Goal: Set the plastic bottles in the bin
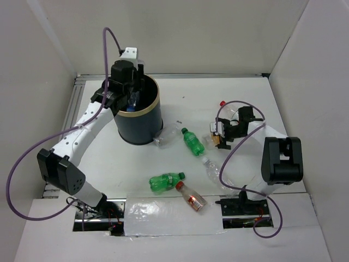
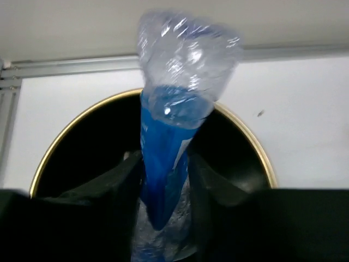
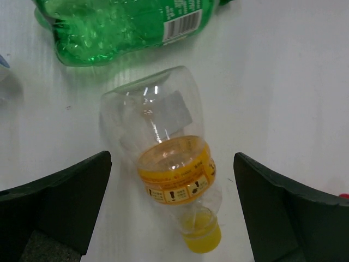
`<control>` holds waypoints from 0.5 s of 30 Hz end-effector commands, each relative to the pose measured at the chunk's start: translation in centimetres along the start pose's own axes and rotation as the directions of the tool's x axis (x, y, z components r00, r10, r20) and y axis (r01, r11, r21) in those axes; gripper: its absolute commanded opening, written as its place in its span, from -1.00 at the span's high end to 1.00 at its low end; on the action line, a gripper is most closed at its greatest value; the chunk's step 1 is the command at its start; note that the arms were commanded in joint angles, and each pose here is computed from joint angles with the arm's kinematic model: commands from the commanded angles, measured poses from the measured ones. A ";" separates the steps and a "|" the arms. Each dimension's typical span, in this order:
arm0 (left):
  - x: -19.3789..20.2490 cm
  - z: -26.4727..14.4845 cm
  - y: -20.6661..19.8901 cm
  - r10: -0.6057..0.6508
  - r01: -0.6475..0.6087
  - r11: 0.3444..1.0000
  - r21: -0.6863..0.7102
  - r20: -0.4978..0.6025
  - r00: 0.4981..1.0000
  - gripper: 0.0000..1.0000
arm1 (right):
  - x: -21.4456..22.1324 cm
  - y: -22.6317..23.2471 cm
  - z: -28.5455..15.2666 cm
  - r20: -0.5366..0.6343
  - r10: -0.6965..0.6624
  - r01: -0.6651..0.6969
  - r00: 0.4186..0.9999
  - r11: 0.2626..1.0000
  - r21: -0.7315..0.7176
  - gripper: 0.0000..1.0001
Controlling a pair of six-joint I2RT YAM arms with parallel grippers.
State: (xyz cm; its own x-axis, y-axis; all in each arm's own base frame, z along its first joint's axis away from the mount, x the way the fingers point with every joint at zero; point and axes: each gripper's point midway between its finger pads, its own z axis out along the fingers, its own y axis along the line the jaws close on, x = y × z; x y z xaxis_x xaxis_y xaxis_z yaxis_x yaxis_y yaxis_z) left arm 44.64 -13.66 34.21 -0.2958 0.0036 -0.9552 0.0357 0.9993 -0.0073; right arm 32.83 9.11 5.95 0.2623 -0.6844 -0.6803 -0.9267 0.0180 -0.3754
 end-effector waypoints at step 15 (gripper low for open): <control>9.2 -16.0 -10.6 0.188 -0.100 0.768 0.632 -0.074 0.979 -0.87 | -0.7 0.1 -0.2 0.001 -0.085 0.084 0.996 0.981 -0.173 0.47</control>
State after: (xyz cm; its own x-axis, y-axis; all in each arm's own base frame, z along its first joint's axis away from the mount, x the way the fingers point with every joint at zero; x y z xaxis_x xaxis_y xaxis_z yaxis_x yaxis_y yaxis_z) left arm 31.91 -20.80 34.62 -0.2912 0.0803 -0.9533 0.4332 0.8995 -0.0565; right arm 32.52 9.30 3.48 0.3600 -0.7182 -0.5955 -0.9232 -0.1821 -0.3384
